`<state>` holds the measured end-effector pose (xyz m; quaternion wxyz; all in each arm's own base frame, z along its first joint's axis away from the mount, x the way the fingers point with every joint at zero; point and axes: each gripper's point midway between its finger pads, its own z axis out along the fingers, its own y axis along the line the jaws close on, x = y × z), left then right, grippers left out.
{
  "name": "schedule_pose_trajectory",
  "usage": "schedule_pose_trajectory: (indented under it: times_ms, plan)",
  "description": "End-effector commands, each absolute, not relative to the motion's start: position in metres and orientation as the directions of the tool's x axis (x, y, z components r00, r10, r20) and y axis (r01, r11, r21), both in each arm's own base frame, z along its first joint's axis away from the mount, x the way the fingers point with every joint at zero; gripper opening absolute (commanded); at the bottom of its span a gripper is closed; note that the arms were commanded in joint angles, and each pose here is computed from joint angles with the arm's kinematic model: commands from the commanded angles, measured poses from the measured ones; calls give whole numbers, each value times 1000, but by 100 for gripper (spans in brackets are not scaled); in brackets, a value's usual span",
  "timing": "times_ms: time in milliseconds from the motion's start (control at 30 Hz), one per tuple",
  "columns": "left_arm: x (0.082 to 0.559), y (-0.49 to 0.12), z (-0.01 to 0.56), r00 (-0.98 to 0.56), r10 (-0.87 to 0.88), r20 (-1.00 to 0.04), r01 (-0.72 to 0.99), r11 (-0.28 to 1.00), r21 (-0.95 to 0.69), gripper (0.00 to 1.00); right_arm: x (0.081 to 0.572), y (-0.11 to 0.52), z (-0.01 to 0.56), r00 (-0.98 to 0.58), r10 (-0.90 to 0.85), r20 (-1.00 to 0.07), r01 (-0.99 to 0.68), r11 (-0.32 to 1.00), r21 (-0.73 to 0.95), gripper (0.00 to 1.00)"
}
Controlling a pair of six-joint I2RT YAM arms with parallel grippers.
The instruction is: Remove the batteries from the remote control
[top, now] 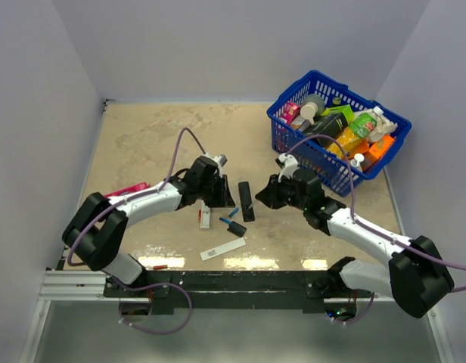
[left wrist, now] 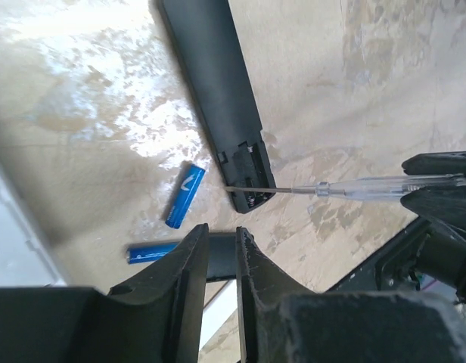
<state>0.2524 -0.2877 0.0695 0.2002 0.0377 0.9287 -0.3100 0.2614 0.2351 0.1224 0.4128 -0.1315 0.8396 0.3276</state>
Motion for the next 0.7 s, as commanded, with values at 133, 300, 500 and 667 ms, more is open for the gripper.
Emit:
schedule_pose_trajectory:
  times_ms: [133, 300, 500, 667]
  plan:
    - [267, -274, 91, -867, -89, -490, 198, 840, -504, 26, 269, 248, 163, -562, 90, -822, -552, 700, 453, 0]
    - [272, -275, 108, -841, -59, -537, 253, 835, -488, 28, 264, 240, 170, -581, 92, -809, -519, 724, 455, 0]
    - [266, -268, 179, -744, -27, -667, 393, 790, -470, 45, 260, 198, 195, -588, 168, -791, -331, 843, 424, 2]
    - [246, -250, 220, -654, 4, -757, 494, 760, -423, 100, 256, 168, 203, -585, 90, -806, -271, 915, 299, 3]
